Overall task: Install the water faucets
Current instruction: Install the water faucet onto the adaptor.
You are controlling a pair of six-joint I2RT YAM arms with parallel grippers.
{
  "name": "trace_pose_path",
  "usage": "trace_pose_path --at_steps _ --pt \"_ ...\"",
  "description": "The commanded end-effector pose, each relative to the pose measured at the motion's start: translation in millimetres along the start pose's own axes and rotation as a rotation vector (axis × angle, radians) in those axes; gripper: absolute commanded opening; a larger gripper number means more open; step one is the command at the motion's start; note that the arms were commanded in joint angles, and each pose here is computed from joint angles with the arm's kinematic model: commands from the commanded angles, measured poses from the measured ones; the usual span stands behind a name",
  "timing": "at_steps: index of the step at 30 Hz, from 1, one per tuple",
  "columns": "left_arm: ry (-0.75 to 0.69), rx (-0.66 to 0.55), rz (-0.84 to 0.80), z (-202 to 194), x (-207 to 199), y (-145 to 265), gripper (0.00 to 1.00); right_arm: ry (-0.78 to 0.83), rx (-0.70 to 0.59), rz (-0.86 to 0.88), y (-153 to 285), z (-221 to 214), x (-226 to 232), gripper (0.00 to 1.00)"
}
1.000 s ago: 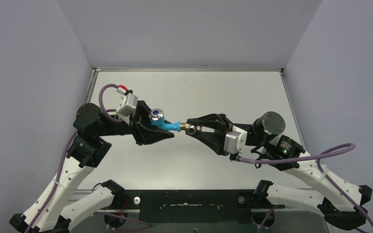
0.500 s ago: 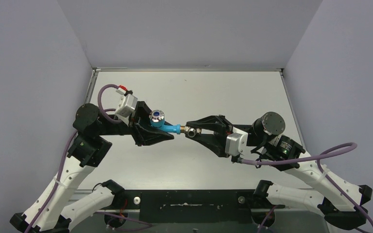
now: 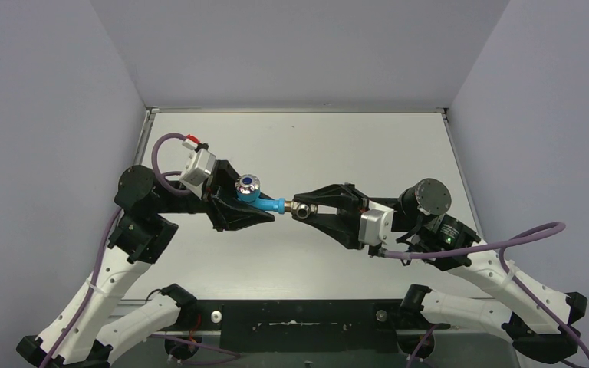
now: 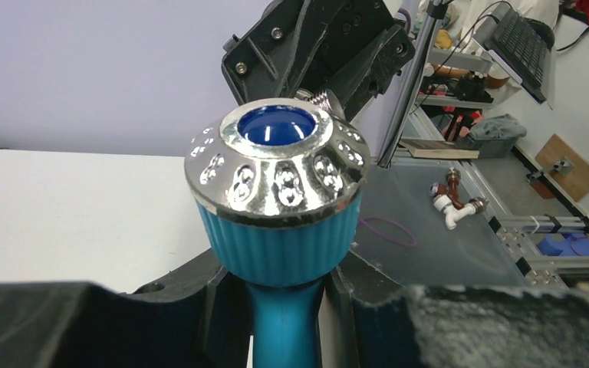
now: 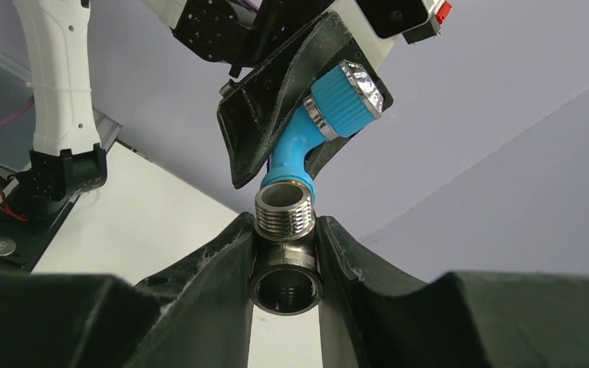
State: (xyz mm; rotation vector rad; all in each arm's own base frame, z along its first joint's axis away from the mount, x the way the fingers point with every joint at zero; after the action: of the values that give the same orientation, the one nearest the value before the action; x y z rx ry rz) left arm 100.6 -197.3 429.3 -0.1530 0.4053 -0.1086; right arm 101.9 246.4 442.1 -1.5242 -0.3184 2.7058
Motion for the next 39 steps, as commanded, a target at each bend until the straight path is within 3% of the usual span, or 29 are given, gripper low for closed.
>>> trace_pose_path --at_steps 1,15,39 --pt "-0.067 -0.029 -0.058 10 -12 0 0.00 0.035 -0.068 -0.072 0 14 -13 0.00" --pt "-0.056 -0.015 -0.076 9 -11 -2 0.00 -0.022 -0.092 -0.066 -4 15 -10 0.00" --pt "-0.107 0.030 -0.086 7 -7 -2 0.00 -0.269 -0.066 -0.093 -12 1 1 0.00"
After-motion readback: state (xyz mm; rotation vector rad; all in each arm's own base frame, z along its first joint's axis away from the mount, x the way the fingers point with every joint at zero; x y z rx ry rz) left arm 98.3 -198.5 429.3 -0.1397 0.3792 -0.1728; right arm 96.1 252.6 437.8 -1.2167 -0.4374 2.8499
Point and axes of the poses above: each gripper's point midway between its finger pads, its own y axis back along the fingers, its own x axis along the line the jaws close on, z = x × y, the point moved 6 cm from there along y, back along the fingers, and after that the axes turned 14 degrees about y, right-handed, at the moved point
